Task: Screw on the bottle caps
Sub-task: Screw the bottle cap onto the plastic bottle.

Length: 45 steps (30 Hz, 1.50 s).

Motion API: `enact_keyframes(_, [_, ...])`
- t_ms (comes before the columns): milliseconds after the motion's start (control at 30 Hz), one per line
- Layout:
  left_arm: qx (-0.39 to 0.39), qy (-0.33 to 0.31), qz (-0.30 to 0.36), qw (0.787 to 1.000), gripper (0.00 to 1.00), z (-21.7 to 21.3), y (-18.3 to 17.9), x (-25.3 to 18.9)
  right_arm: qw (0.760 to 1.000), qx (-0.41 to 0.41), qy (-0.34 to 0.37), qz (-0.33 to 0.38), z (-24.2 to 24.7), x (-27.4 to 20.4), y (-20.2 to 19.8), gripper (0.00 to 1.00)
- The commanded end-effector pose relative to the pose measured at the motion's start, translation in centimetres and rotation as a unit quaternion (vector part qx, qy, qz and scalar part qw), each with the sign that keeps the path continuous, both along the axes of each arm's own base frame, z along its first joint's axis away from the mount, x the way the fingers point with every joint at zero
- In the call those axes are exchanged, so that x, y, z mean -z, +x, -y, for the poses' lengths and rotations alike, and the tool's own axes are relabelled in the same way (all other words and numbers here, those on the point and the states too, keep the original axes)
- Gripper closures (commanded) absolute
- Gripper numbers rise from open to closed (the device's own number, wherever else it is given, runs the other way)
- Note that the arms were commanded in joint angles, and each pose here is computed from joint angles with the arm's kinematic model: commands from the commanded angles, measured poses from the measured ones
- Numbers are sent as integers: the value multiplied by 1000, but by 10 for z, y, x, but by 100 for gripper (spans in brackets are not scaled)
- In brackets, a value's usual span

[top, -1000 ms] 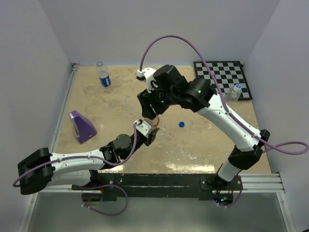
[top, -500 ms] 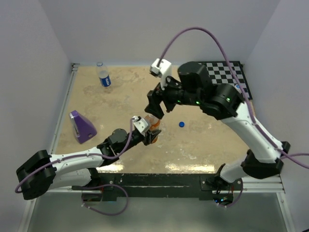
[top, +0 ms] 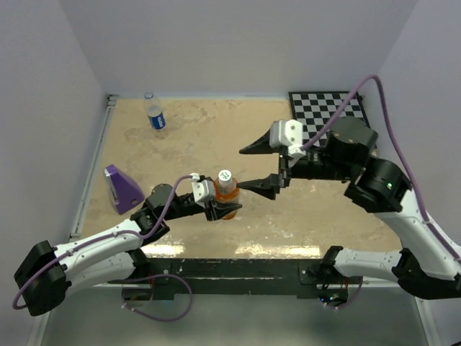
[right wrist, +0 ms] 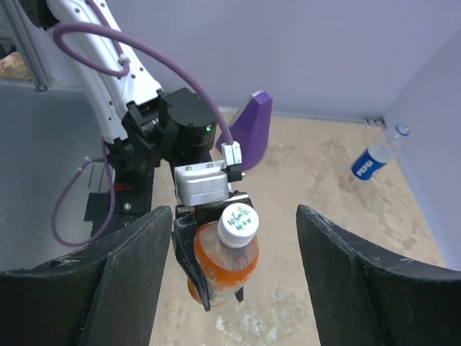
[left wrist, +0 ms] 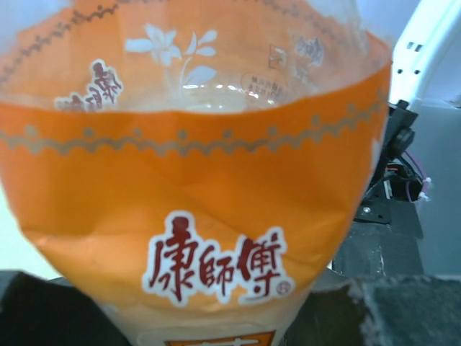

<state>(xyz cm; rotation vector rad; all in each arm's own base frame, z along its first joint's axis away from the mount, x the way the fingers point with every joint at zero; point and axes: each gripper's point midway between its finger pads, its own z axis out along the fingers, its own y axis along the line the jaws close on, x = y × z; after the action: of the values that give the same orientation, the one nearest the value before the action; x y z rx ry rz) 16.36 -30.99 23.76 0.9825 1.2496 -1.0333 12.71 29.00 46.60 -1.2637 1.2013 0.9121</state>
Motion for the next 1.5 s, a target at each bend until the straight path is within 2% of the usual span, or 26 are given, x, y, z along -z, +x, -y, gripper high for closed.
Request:
enact_keyframes(0, [34,-10,35,999,75,2,-9,-28,999,-41,-17,12,-22,20,13,30])
enact_keyframes(233, [33,-9,39,999,75,0,-9,-30,997,-75,-22,-3,-23,35,27,43])
enact_keyframes(467, [30,-10,43,999,75,1,-6,-33,994,-103,-32,-17,-28,45,24,48])
enact_keyframes(633, [19,-10,41,999,75,1,-2,-33,997,-69,-9,-9,-24,26,29,46])
enact_keyframes(767, [21,-11,43,999,75,1,-3,-34,996,-94,-5,0,-21,19,19,44])
enact_keyframes(967, [34,-12,47,998,75,4,-6,-39,989,-146,-33,-18,-28,43,11,42])
enact_keyframes(1233, [40,-15,51,998,75,6,-6,-45,989,-143,-40,-21,-30,51,15,44])
enact_keyframes(1333, [40,-13,50,998,75,6,-6,-44,989,-142,-38,-19,-30,49,15,49])
enact_keyframes(1467, [40,-15,51,998,75,6,-6,-45,989,-142,-36,-18,-30,48,15,62])
